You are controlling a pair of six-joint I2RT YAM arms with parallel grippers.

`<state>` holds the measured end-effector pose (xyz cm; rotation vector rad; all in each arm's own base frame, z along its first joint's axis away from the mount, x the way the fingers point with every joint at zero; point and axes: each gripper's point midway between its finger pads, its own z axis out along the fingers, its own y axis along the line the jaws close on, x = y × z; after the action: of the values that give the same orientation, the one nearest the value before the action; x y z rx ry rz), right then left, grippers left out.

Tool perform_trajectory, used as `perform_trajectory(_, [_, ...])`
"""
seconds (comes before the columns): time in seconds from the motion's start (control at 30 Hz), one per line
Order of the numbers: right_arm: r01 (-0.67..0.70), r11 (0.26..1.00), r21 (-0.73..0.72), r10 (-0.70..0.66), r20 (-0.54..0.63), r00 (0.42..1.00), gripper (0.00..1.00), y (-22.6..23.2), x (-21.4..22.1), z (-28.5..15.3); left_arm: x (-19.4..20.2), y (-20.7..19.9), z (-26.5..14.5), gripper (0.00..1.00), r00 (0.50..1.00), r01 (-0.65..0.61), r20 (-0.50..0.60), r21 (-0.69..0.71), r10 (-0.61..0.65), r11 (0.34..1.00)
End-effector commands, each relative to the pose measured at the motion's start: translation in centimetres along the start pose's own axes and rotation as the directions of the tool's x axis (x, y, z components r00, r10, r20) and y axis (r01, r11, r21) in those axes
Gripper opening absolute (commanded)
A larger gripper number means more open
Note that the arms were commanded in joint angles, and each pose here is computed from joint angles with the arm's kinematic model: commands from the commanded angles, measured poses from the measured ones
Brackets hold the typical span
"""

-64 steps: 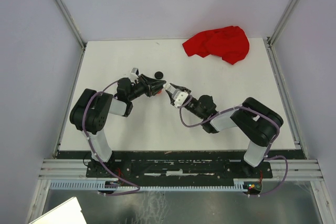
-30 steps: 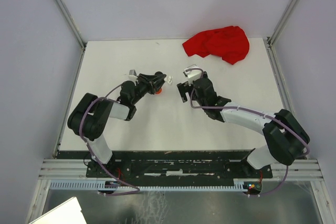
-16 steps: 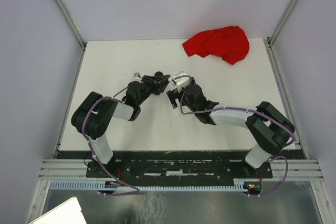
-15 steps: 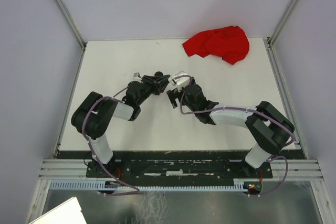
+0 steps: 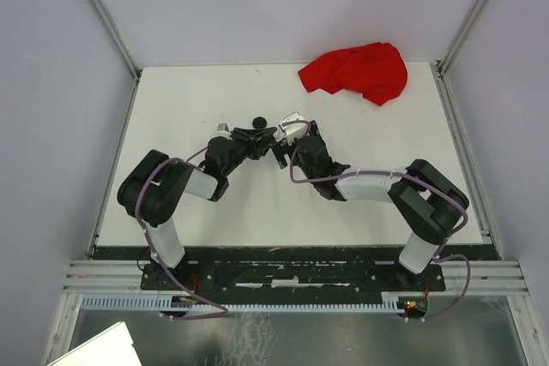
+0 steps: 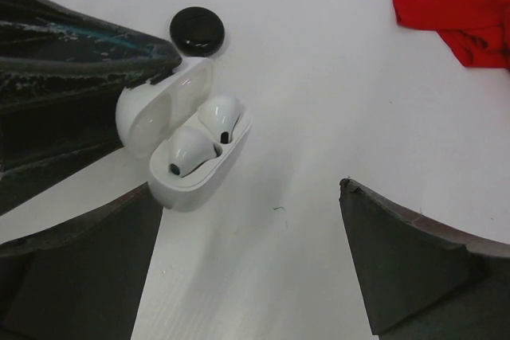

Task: Insert the wireless bluetooth earbuds into the charging case
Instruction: Close the charging case.

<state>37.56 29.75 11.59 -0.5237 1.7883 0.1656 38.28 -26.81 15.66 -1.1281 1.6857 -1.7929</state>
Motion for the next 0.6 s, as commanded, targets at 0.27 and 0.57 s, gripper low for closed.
perform_trajectory(0.27, [-0.015, 0.977, 0.213, -0.008, 0.106, 0.994, 0.99, -5.4, -2.8, -0.6, 0.5, 0.0, -1.4, 0.03, 0.999, 0.028, -0.024, 0.036, -0.027, 0.999])
perform_trajectory(0.57, [-0.107, 0.941, 0.320, 0.106, 0.021, 0.994, 0.99, -9.8, -1.8, -3.5, -1.2, 0.9, -2.8, 0.03, 0.999, -0.040, 0.011, -0.004, 0.040, 0.999])
